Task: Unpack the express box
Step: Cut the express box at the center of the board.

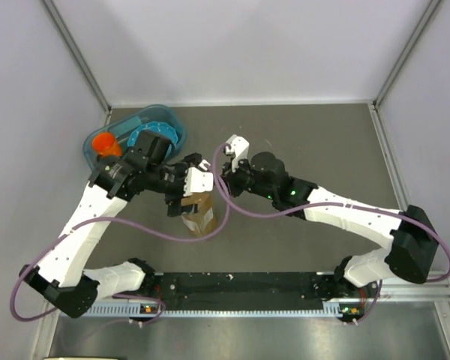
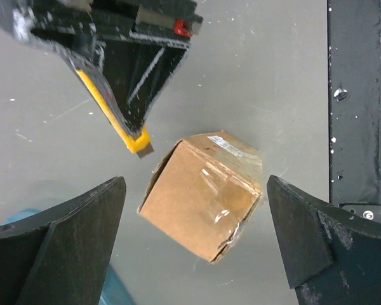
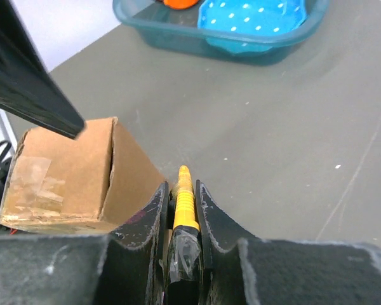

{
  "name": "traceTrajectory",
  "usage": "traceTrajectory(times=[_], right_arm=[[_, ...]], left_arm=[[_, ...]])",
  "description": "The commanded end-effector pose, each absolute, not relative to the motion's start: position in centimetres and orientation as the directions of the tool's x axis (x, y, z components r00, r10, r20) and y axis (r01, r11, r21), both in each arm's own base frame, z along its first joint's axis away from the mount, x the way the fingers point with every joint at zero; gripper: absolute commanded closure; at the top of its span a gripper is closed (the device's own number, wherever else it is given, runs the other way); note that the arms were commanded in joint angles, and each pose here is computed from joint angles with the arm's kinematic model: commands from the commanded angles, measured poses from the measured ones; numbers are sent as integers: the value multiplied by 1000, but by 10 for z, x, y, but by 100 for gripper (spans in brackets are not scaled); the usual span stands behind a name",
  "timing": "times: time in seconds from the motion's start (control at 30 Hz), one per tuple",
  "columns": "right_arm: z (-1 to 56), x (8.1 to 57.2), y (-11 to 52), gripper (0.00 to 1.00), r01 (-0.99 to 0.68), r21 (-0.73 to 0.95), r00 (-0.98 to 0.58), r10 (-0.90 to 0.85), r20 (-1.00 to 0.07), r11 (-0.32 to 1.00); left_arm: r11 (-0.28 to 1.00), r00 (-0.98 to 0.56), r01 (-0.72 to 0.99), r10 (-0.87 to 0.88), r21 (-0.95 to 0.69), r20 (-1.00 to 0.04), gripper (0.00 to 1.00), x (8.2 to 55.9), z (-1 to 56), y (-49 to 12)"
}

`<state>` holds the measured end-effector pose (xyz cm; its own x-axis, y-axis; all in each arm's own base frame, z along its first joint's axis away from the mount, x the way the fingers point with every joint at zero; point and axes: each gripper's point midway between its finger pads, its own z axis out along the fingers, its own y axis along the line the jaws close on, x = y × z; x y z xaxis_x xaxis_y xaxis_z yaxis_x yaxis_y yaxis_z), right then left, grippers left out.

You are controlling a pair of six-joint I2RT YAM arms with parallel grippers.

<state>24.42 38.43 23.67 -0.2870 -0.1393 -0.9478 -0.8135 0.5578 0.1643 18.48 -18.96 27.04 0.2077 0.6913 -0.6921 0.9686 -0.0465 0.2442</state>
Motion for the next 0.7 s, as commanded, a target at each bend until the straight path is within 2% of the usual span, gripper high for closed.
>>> traceTrajectory(times=[0.0,0.07,0.23,0.43,0.5,0.57,0.6,0.67], right_arm=[[272,261,356,100,-768,159,-251,-63,-966,620],[270,267,345,100,-740,154,-261,-67,-963,655],[272,260,325,100,-713,176,-277,-42,-960,678],[263,239,316,100,-708,258,-361,-23,-932,657],[260,235,314,100,-701,271,-384,-29,-923,660],[260,229,315,100,-705,281,-394,-31,-918,652],[260,227,316,100,-707,279,-394,-34,-919,650],[260,227,319,100,-707,277,-397,-41,-917,651]], left_arm=[[-61,271,951,636,303,-723,1,167,309,-188],[-56,284,943,650,328,-705,1,164,310,-180],[-129,388,889,721,439,-574,1,167,288,-155],[-98,425,803,786,588,-449,2,208,292,-134],[-139,462,729,823,670,-332,1,229,299,-121],[-170,430,684,879,709,-205,2,247,288,-98],[-235,472,623,874,746,-119,2,258,289,-94],[-307,499,594,865,744,-41,1,263,264,-83]])
